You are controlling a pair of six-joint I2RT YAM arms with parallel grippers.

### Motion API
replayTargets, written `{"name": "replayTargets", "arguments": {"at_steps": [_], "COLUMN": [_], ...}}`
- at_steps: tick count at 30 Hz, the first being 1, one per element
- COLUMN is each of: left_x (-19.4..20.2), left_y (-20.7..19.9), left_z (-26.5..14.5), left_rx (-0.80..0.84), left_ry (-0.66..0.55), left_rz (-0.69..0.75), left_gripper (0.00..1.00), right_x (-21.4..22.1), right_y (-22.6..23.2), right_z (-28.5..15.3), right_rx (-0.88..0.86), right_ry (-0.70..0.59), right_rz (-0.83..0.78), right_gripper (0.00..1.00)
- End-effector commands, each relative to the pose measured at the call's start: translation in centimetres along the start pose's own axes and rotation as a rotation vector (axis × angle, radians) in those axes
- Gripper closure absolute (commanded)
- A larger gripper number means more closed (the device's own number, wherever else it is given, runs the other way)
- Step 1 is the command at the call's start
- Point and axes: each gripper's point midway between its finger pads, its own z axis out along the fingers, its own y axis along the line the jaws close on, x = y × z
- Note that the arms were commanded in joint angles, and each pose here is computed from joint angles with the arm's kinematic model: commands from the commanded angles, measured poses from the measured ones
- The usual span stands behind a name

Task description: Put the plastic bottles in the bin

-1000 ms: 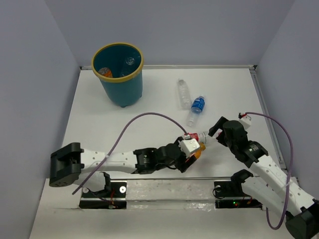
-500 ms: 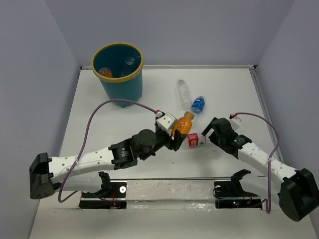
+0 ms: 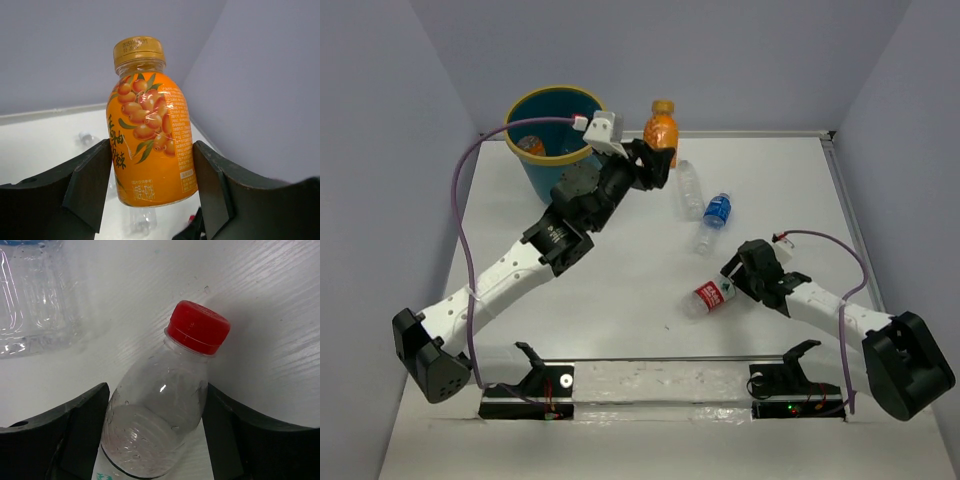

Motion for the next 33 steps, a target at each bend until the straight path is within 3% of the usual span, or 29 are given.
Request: {"name": "replayTargets", "arguments": {"at_steps": [1, 7, 13, 18, 25, 28, 29, 32, 33], "left_x": [-8.0, -13.0, -14.8, -13.0, -8.0, -6.7, -6.4, -6.7, -6.9], "left_y": [2.7, 12.4, 21.9, 26.9, 30.7, 31.4, 31.5, 31.0, 30.7], "left_z": [2.1, 3.6, 3.9, 3.8, 3.6, 3.4, 3.2, 2.5, 2.4], "left_rx": [-0.088, -0.37, -0.619, -0.725, -0.809, -0.833, -0.837, -0.829, -0.818], "left_ry": [-0.17, -0.266, -0.269, -0.198, -0.101, -0.059, -0.047, -0.057, -0.061], "left_rz": [-0.044, -0.003, 0.068, 0.087, 0.093, 0.095, 0.097, 0.092, 0.088], "left_gripper": [0.74, 0.74, 0.74, 0.74, 0.7, 0.62, 0.44, 0.17, 0.13], "right_x": [-0.1, 0.7, 1.1, 1.2, -1.2, -2.5, -3.5, -5.1, -6.0], "right_y": [0.6, 1.2, 1.1, 2.1, 4.4, 5.2, 6.0, 7.4, 8.4], "right_z": [-0.5, -1.9, -2.9, -4.3, -7.7, -9.6, -10.6, -12.4, -13.5], "right_rx": [-0.06, -0.156, -0.217, -0.303, -0.419, -0.459, -0.486, -0.534, -0.567], "right_ry": [-0.003, 0.035, 0.044, 0.058, -0.002, -0.038, -0.064, -0.101, -0.121], "right_rz": [0.016, -0.041, -0.072, -0.066, -0.066, -0.076, -0.077, -0.072, -0.069], "right_gripper": [0.32, 0.41, 0.47, 0.51, 0.55, 0.56, 0.56, 0.57, 0.57]}}
